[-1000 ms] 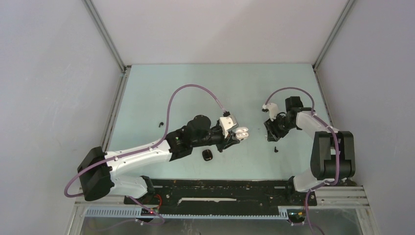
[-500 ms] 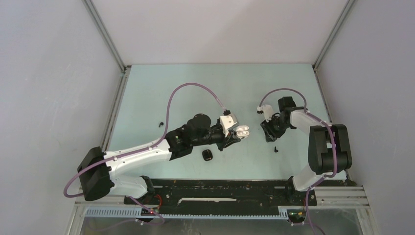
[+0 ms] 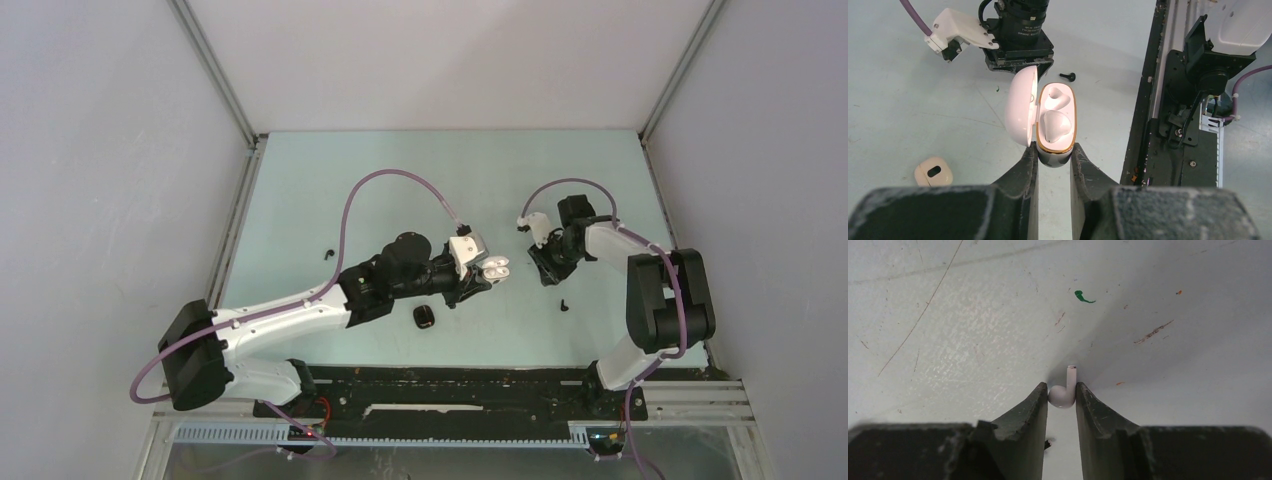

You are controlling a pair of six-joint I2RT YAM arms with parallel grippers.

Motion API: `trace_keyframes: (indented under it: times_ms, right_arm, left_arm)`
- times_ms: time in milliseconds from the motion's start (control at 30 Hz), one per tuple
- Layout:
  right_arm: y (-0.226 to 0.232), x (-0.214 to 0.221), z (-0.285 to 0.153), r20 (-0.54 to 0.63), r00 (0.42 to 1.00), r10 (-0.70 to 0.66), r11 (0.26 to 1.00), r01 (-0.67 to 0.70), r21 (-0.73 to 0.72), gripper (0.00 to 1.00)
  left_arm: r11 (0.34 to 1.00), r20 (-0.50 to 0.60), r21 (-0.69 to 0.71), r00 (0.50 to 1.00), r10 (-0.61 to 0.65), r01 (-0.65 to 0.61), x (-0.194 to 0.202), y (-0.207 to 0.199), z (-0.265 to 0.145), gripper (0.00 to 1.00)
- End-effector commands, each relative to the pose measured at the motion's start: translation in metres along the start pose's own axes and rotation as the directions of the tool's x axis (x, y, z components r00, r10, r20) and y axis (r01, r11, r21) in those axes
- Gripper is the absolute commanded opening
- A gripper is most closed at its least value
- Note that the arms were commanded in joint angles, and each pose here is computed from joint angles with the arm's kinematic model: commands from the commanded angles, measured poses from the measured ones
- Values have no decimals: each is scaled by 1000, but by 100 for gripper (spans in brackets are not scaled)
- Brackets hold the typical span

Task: Insert the wireless bluetooth earbuds into the charging case
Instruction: Pick up the earbud from the center of the board.

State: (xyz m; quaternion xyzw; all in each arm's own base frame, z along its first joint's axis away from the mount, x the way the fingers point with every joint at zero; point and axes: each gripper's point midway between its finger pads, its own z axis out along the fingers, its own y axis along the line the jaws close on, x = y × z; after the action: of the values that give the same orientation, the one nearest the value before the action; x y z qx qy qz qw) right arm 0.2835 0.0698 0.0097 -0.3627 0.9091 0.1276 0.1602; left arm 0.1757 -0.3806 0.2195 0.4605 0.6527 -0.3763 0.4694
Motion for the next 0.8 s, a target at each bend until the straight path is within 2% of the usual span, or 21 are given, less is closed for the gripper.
trace_keyframes:
  times_ms: [0, 167, 400, 567, 767]
  right_arm:
    - [-7, -3, 1, -22, 1000, 8, 999, -7, 47, 27]
    - [-5, -9, -15, 1, 1000, -4, 997, 4, 71, 19]
    - [36, -27, -85, 120, 991, -57, 998, 55, 25, 15]
    - [78, -27, -130, 179, 982, -63, 994, 77, -71, 13]
    - [134, -23, -150, 199, 980, -30, 958, 85, -273, 9]
  left_arm:
    - [999, 84, 0, 995, 47, -47, -33, -2, -5, 1]
    - [999, 80, -1, 996, 47, -47, -32, -2, -4, 1]
    - [996, 50, -22, 995, 91, -90, -23, 2, -2, 1]
    - [984, 0, -59, 986, 166, -166, -13, 9, -2, 0]
    - [949, -87, -85, 951, 295, -302, 6, 13, -2, 0]
